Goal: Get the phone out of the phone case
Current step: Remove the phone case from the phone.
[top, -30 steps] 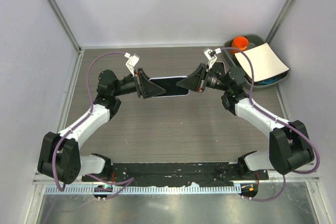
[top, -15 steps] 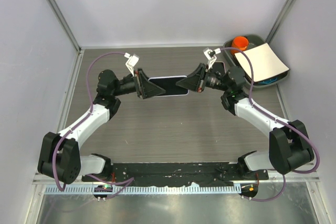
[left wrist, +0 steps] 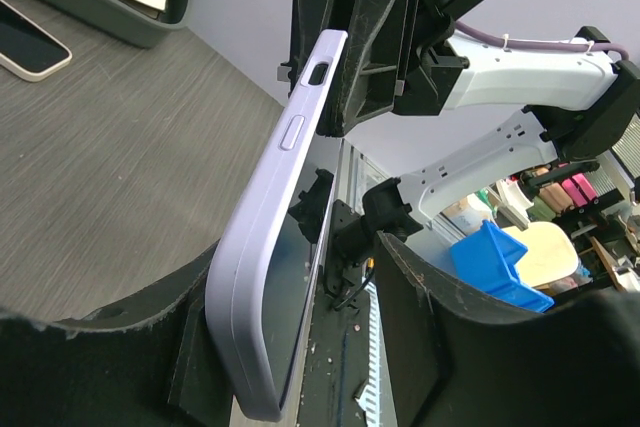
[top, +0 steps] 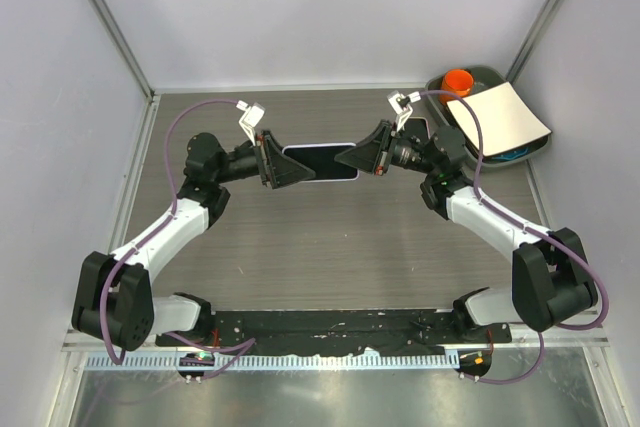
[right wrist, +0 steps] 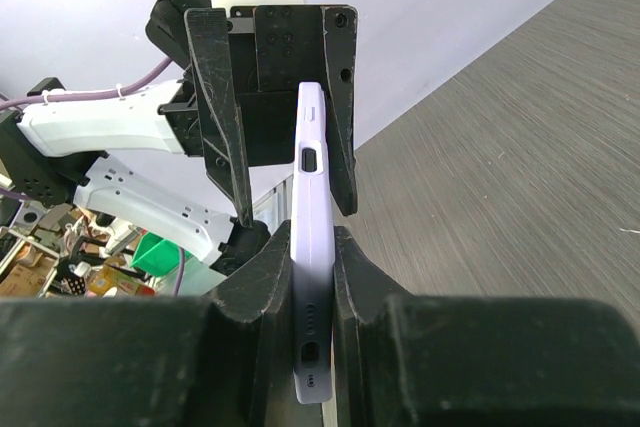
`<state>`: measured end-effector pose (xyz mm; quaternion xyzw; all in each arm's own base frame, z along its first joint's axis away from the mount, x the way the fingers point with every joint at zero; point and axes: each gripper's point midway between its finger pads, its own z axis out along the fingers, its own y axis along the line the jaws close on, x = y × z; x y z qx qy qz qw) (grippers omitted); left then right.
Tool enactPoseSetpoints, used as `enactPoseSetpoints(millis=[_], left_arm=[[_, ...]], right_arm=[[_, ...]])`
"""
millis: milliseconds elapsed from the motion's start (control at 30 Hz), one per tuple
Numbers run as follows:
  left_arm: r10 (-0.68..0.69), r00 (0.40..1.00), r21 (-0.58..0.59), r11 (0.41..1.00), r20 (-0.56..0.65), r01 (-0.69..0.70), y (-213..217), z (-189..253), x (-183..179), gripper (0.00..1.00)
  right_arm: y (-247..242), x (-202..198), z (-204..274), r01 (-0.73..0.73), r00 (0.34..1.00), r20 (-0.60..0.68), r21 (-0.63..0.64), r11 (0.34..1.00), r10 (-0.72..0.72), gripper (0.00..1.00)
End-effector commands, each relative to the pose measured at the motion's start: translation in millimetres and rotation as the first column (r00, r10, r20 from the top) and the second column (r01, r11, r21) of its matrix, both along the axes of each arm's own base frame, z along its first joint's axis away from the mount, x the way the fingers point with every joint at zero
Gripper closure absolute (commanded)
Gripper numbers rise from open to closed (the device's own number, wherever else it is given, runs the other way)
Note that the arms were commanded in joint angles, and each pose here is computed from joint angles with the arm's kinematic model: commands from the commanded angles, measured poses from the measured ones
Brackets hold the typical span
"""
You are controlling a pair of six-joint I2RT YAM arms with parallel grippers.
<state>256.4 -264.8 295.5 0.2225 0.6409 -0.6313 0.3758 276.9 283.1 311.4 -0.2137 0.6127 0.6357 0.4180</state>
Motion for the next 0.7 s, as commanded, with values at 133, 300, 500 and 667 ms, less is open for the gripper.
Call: enactPoseSetpoints(millis=[133, 300, 500, 667], left_arm=[[0.001, 0.997, -0.013, 1.000, 0.072, 0.000, 0.4, 11.5, -1.0, 0.47], [0.003, 0.997, -0.014, 1.000, 0.073, -0.002, 0.8, 12.0, -0.8, 0.54], [-0.005, 0.997, -0.012, 1.000, 0.071, 0.006, 0.3, 10.7, -2.1, 0.62], [-0.003, 0.997, -0.014, 1.000, 0.078, 0.004, 0.3, 12.3, -1.6, 0.95]], right_arm=[[-2.9, 4.9, 40.4, 0.043, 0.990, 0.127, 0.082, 0.996, -0.054, 0.99], [-3.3, 6.9, 39.3, 0.050, 0.991, 0.121, 0.084, 0.995, -0.060, 0.99], [-4.3, 9.4, 38.3, 0.070, 0.989, 0.121, 0.089, 0.994, -0.081, 0.99], [-3.3, 10.6, 35.3, 0.070, 0.990, 0.114, 0.083, 0.994, -0.079, 0.99]])
